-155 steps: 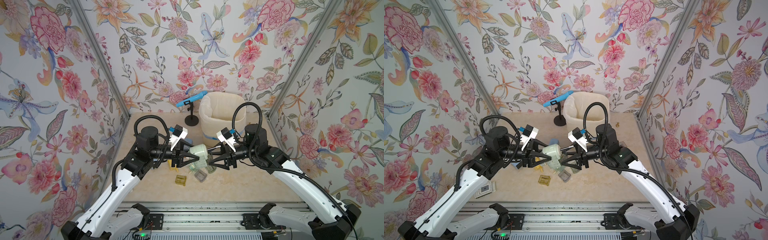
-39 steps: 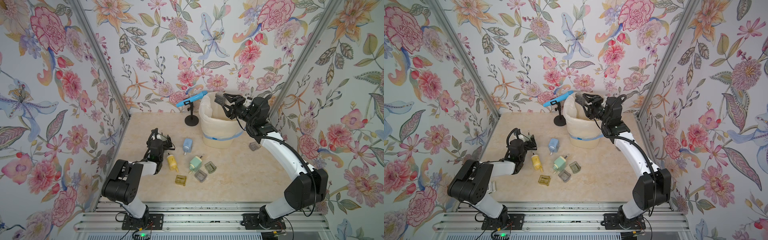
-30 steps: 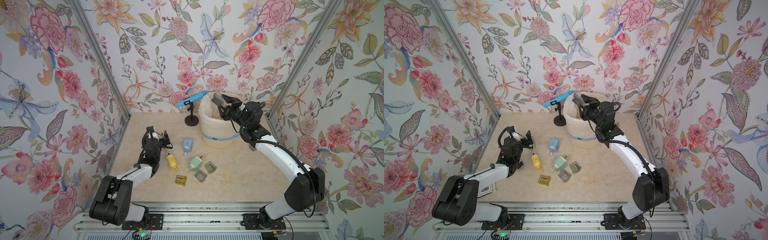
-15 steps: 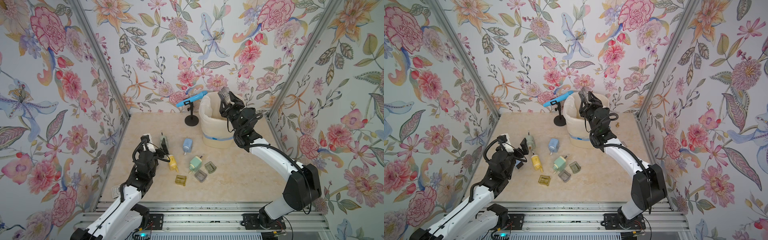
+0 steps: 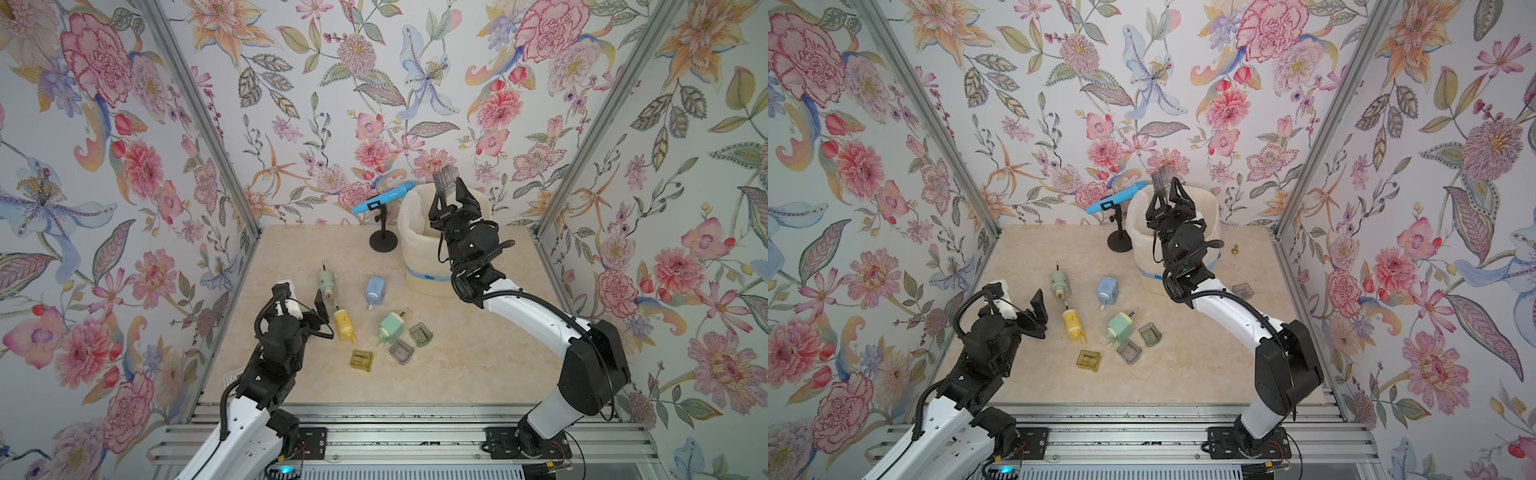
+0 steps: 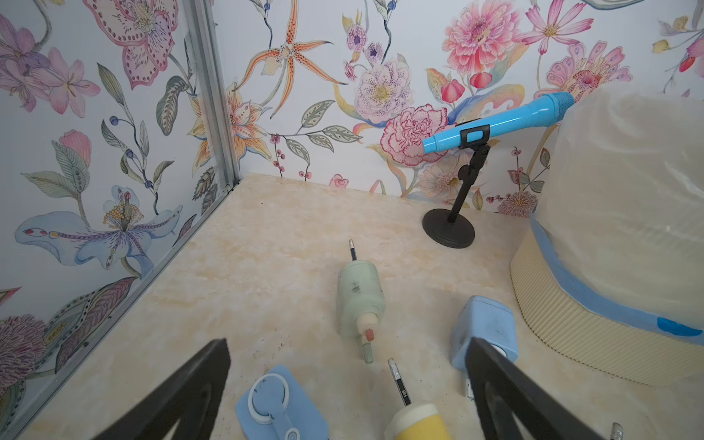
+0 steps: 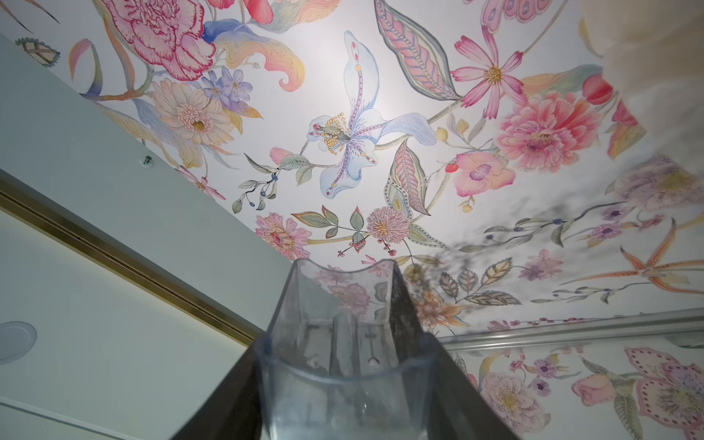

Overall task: Take out the pencil sharpener tray and clean the shavings
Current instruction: Pour the shavings into the trash bin.

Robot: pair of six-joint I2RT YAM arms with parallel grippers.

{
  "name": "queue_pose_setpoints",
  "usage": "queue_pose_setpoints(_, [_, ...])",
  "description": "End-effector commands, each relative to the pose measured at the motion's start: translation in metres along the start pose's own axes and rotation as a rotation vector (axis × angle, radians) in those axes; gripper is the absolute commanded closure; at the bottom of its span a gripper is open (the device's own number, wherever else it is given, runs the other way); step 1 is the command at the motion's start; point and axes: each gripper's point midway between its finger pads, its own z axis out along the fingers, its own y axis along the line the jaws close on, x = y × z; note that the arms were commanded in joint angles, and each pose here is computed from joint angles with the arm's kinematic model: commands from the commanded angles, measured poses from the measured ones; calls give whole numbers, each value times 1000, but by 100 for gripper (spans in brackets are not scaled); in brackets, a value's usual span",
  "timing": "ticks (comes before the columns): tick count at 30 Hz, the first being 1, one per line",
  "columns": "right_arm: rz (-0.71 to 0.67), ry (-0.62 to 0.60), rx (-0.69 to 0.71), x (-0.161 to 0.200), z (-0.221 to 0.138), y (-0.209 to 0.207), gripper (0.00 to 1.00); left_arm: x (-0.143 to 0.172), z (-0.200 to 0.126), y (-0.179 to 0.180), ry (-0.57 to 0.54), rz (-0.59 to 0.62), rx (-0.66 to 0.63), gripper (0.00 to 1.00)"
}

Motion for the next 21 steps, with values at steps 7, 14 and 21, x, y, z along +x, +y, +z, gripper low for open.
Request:
queue_pose_setpoints(7, [425,84,-129,12,-5,15,46,-11,-4,-3,3,-8,0,0])
queue_pose_setpoints(14, [403,128,-118,22,-7,22,45,-12,-6,-4,0,12,2,0])
queue_pose_setpoints(21, [258,242,-213,43,-19,62,48,-8,-4,-8,15,30,19,0])
